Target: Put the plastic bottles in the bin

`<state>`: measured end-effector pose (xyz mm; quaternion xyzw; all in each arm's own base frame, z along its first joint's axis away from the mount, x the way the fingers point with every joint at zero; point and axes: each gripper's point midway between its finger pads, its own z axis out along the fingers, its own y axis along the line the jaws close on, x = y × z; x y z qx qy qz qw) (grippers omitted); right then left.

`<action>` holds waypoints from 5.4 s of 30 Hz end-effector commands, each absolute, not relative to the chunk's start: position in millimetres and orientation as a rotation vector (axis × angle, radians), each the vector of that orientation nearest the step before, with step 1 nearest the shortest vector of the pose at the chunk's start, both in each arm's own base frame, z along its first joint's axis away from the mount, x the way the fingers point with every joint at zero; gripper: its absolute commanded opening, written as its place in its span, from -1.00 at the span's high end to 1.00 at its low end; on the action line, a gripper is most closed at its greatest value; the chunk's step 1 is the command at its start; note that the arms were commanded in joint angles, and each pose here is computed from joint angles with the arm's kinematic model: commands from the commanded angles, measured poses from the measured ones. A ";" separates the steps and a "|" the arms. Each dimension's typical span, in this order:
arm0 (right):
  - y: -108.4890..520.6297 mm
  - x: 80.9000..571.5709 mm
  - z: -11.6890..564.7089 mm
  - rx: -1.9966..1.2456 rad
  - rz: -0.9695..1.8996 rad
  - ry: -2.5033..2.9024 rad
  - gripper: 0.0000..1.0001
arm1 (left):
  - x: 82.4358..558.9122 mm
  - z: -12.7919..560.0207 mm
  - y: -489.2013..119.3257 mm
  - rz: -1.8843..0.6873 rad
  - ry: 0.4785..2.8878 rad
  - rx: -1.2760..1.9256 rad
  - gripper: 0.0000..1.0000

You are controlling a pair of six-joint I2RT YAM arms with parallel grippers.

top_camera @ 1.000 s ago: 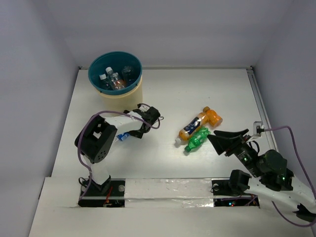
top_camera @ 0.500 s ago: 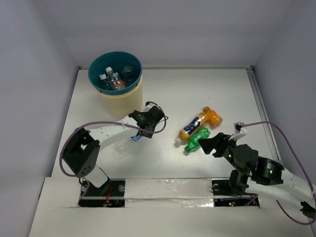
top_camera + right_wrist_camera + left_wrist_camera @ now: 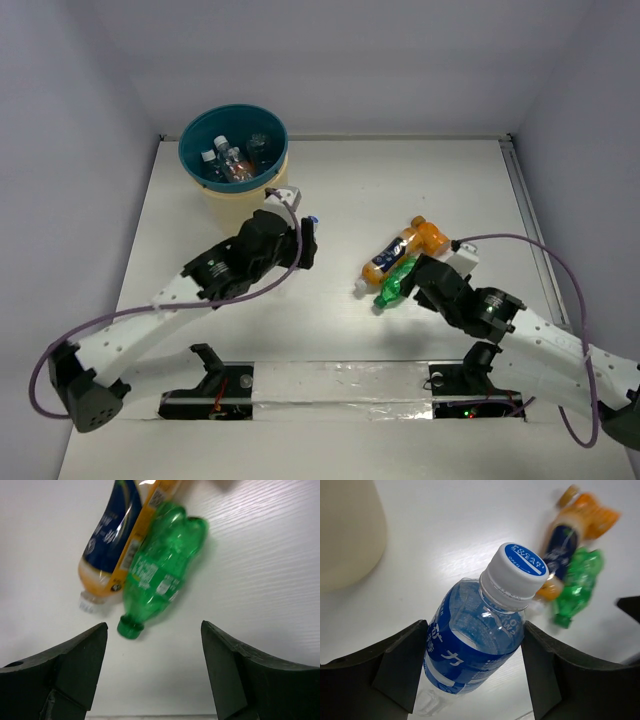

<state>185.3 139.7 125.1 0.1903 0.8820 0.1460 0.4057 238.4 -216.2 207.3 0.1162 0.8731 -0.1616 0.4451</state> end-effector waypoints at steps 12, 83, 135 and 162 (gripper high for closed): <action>146.3 268.6 117.9 0.487 0.385 2.248 -0.68 | 215.6 407.8 -240.9 -0.947 1.615 0.182 0.42; 392.9 341.4 489.3 -0.231 1.044 1.578 -0.08 | 300.2 462.9 -71.4 -0.529 1.321 -0.362 -0.49; 139.7 346.8 316.9 0.204 0.403 1.755 1.00 | 249.3 297.9 -345.1 -0.981 1.824 0.520 0.76; 51.9 382.6 138.8 0.190 -0.049 2.381 -0.78 | 292.2 67.7 -438.1 -0.720 2.211 0.863 -0.67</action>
